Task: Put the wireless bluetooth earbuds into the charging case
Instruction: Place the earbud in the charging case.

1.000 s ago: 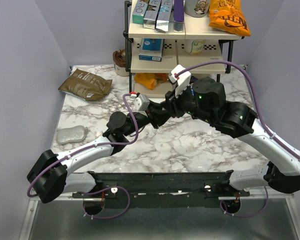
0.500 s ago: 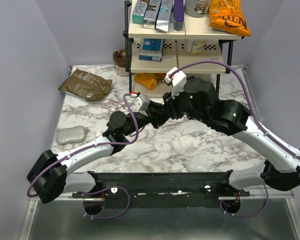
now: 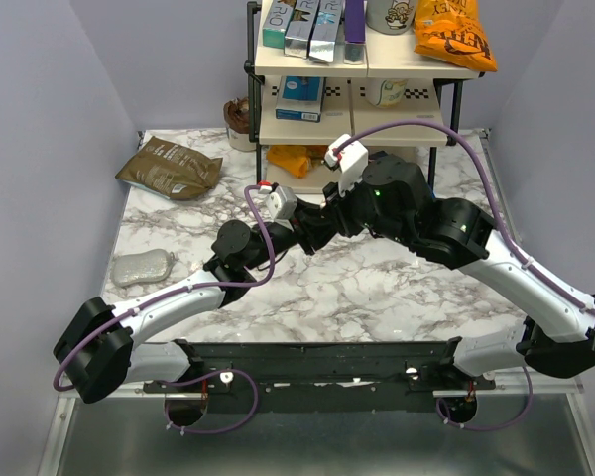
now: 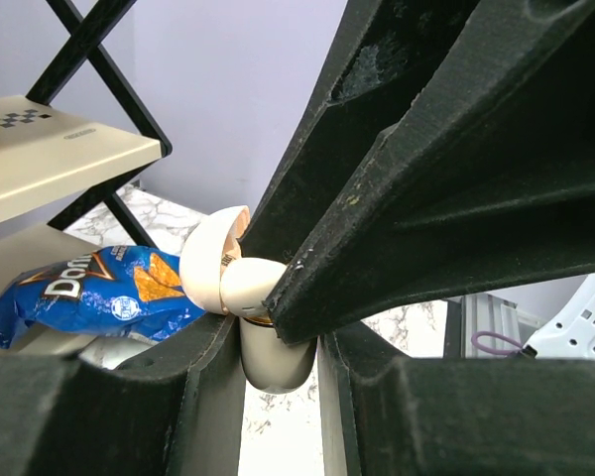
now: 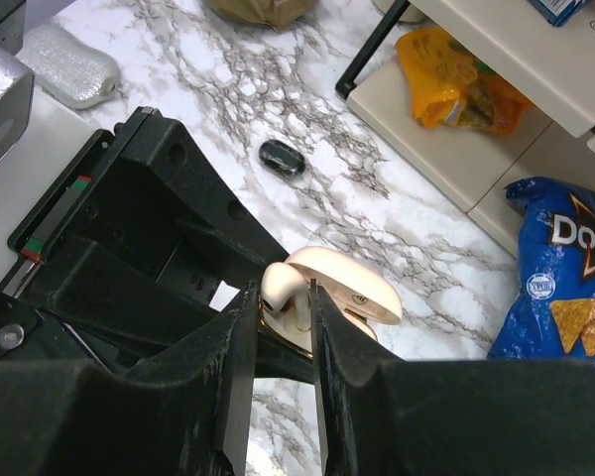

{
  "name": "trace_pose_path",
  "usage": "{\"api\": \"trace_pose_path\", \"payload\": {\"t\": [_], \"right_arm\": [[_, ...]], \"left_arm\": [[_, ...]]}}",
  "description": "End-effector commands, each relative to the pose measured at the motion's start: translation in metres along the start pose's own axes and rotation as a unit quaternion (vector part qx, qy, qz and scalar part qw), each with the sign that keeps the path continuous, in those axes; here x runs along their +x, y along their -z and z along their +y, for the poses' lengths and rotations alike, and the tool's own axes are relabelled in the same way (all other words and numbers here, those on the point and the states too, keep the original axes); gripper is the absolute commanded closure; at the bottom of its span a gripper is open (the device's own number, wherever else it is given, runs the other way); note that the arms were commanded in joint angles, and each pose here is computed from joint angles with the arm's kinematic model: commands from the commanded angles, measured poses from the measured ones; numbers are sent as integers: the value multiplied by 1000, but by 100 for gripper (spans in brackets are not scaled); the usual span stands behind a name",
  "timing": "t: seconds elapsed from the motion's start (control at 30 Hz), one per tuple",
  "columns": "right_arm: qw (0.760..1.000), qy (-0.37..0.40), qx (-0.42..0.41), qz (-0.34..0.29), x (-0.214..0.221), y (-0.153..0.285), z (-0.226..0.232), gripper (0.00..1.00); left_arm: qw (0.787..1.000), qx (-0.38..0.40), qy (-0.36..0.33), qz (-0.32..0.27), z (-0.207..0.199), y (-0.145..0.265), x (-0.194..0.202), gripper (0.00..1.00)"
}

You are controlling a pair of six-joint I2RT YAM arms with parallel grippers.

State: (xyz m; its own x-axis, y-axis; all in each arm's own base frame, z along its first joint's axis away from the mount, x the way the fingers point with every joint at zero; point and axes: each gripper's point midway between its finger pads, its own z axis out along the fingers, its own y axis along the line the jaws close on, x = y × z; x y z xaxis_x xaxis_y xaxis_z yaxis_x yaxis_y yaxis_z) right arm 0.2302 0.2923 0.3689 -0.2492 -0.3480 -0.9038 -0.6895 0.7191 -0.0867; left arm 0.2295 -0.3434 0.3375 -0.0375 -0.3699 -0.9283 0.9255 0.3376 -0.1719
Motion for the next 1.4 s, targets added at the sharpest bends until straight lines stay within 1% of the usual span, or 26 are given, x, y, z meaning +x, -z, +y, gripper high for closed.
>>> {"api": "trace_pose_path", "payload": {"t": [0.0,0.27,0.47,0.53,0.67,0.7,0.83,1.17,1.27,1.3,1.37], "right_arm": [[1000,2,8,-8,-6,0,-1,69],[1000,-2,20,-19,-7,0,-6,86],[999,-2,27,-23,-7,0,-8,94],[999,-1,26,-24,-7,-1,-8,94],[999,0,28,-19,-6,-2,-8,79],[999,0,29,-18,-6,-3,-8,74],[999,0,29,-18,-6,-5,-7,69],[999,4,30,-14,-6,-11,-7,68],[999,3,31,-12,-6,-13,-6,74],[999,3,33,-11,-5,-13,-7,79],[999,1,34,-12,-5,-13,-7,85]], "left_arm": [[999,3,-16,-31,-3,-2,-23,100],[999,2,-17,-32,-3,-1,-23,100],[999,3,-17,-35,-3,-1,-24,100],[999,2,-18,-36,-3,-1,-24,100],[999,5,-17,-36,-4,-1,-24,100],[999,5,-16,-36,-4,0,-24,100],[999,5,-18,-37,-4,0,-25,100],[999,7,-18,-38,-5,0,-25,100],[999,7,-17,-38,-5,0,-25,100],[999,8,-18,-40,-5,0,-26,100],[999,7,-18,-40,-5,1,-26,100]]}}
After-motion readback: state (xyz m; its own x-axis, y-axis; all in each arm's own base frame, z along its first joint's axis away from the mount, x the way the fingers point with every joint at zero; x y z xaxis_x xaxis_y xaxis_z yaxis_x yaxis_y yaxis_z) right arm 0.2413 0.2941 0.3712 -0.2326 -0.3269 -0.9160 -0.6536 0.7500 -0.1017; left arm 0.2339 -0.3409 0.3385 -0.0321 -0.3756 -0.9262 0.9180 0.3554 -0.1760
